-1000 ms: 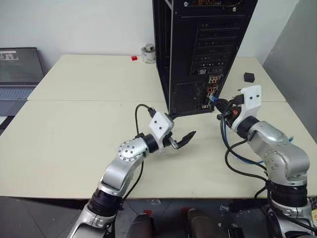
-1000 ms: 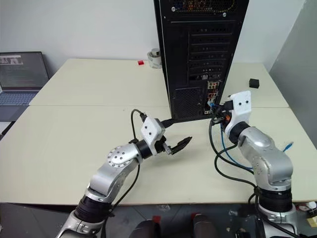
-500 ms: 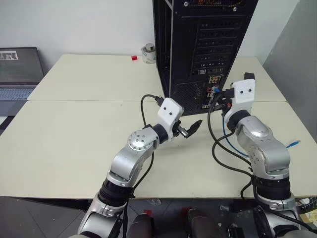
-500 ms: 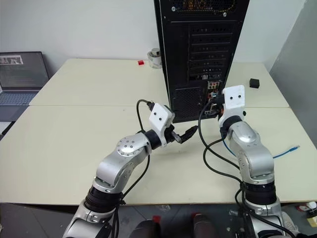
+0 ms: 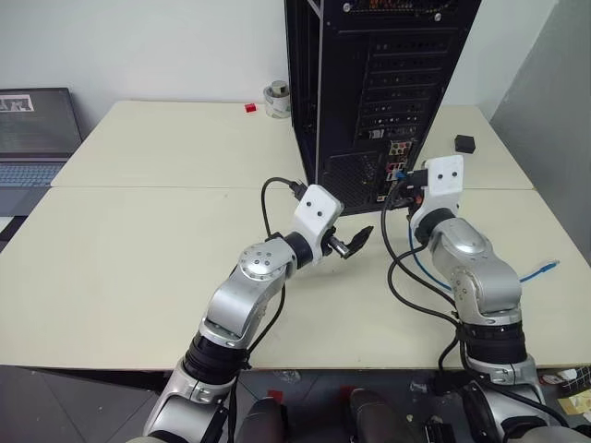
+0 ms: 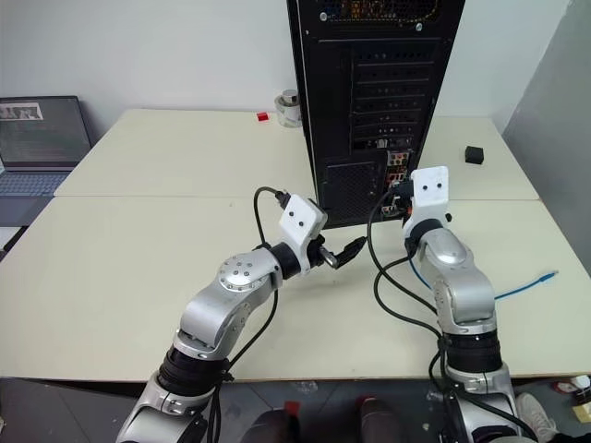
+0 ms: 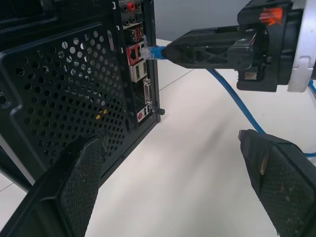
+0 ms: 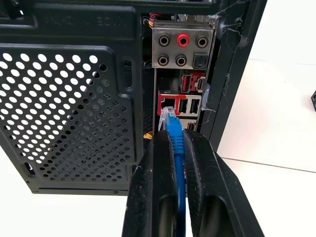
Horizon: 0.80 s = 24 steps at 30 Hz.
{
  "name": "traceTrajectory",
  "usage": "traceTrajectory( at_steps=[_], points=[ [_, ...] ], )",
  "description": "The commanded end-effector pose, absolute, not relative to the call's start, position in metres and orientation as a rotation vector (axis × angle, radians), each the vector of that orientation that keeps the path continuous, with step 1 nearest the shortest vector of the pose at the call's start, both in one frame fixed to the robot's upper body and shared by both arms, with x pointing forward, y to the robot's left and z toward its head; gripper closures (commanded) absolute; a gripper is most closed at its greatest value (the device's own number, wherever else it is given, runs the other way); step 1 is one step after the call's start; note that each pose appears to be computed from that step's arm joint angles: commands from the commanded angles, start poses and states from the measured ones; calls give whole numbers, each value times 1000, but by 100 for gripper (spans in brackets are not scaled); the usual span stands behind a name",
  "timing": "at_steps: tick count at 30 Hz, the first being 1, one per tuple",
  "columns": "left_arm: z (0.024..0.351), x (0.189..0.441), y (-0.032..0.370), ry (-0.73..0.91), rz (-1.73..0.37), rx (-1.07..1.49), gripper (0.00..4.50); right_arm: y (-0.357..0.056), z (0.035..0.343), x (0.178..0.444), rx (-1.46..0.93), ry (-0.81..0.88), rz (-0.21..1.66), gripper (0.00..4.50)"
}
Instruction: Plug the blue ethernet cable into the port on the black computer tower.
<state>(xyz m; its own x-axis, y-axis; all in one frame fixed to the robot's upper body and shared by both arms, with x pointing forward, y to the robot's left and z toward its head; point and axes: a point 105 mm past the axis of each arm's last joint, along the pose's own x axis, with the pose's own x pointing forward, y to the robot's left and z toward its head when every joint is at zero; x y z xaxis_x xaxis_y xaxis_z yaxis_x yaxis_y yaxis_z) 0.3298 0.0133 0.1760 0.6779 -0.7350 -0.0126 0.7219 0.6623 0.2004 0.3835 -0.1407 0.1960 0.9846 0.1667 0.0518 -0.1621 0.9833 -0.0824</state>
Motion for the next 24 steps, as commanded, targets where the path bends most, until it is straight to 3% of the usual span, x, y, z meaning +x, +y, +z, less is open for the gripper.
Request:
traceTrajectory(
  at_steps=[1, 24],
  points=[
    [189, 327, 11, -124, -825, 205, 5, -141, 219, 384, -77, -142, 167, 450],
    [187, 328, 14, -114, -812, 213, 5, -138, 217, 393, -88, -120, 158, 450]
  ],
)
